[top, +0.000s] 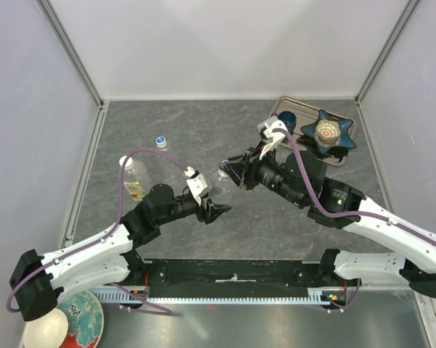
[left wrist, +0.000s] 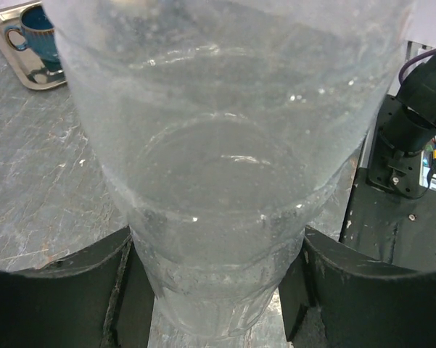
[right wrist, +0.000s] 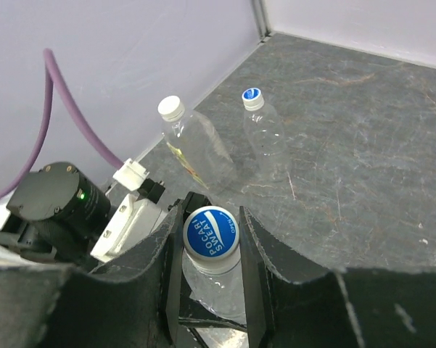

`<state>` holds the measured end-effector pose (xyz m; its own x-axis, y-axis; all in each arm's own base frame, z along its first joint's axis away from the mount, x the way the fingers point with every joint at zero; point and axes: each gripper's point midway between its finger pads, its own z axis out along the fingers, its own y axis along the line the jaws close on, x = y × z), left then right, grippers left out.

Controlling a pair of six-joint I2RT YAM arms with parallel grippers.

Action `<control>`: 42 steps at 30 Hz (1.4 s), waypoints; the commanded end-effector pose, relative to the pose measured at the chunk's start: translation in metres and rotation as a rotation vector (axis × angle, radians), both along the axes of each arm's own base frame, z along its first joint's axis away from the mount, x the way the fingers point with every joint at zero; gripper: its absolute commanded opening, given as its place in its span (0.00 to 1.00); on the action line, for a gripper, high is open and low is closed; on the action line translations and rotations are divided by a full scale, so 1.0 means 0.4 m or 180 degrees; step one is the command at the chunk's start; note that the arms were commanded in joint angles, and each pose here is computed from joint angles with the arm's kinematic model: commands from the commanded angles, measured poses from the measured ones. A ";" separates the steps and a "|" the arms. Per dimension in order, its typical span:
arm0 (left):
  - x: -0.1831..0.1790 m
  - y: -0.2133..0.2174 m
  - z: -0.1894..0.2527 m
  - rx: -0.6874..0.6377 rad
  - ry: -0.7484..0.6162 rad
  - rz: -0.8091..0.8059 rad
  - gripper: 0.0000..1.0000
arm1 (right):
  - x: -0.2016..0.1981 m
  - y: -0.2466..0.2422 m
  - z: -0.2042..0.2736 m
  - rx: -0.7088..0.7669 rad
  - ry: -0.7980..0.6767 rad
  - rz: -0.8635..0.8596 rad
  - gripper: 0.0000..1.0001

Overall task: Screw on the bottle caps
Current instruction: Screw the bottle cap onto the plastic bottle.

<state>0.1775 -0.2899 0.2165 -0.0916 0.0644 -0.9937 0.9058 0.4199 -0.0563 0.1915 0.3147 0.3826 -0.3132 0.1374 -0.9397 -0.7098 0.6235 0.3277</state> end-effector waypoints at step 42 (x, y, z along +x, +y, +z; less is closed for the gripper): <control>0.047 0.018 0.280 -0.0807 -0.0891 0.0242 0.02 | -0.099 -0.055 -0.355 -0.2426 0.0531 -0.1179 0.02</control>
<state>0.1805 -0.2753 0.1752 -0.1333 0.2238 -0.9655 0.8935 0.4486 -0.0194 0.1803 0.3303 0.3333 -0.3852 0.0043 -0.9228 -0.3444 0.9271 0.1481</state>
